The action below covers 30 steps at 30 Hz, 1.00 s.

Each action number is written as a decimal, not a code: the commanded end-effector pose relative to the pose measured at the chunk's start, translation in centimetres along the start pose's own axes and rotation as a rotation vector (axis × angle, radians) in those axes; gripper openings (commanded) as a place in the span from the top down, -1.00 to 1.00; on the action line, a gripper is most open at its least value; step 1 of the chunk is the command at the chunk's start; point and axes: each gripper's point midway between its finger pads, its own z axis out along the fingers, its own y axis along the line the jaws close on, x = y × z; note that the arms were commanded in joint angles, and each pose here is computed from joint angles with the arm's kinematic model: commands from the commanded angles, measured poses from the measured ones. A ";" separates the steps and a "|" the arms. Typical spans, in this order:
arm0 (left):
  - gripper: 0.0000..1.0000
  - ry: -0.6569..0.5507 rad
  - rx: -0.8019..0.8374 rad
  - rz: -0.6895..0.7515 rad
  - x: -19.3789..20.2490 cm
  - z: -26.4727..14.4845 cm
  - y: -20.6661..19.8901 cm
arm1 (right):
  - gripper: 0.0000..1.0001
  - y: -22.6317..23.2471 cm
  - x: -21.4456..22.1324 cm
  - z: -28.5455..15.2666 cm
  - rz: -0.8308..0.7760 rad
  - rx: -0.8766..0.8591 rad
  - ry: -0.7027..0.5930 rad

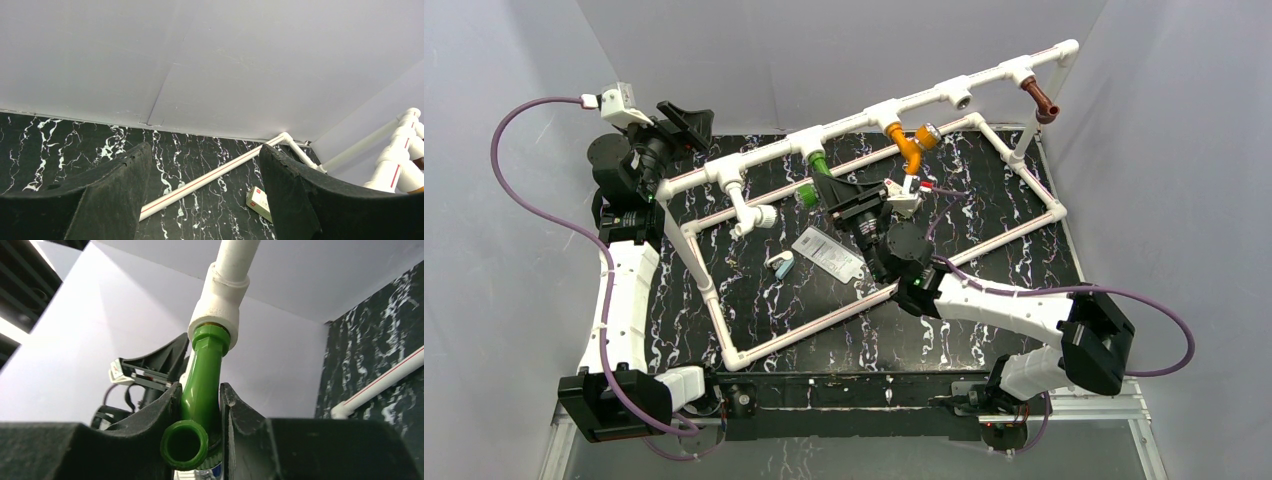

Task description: Install the water faucets

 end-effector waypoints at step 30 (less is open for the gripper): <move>-0.53 0.510 -0.296 -0.168 17.0 -2.8 9.0 | -0.71 4.0 -4.2 -3.8 -0.085 -0.007 0.057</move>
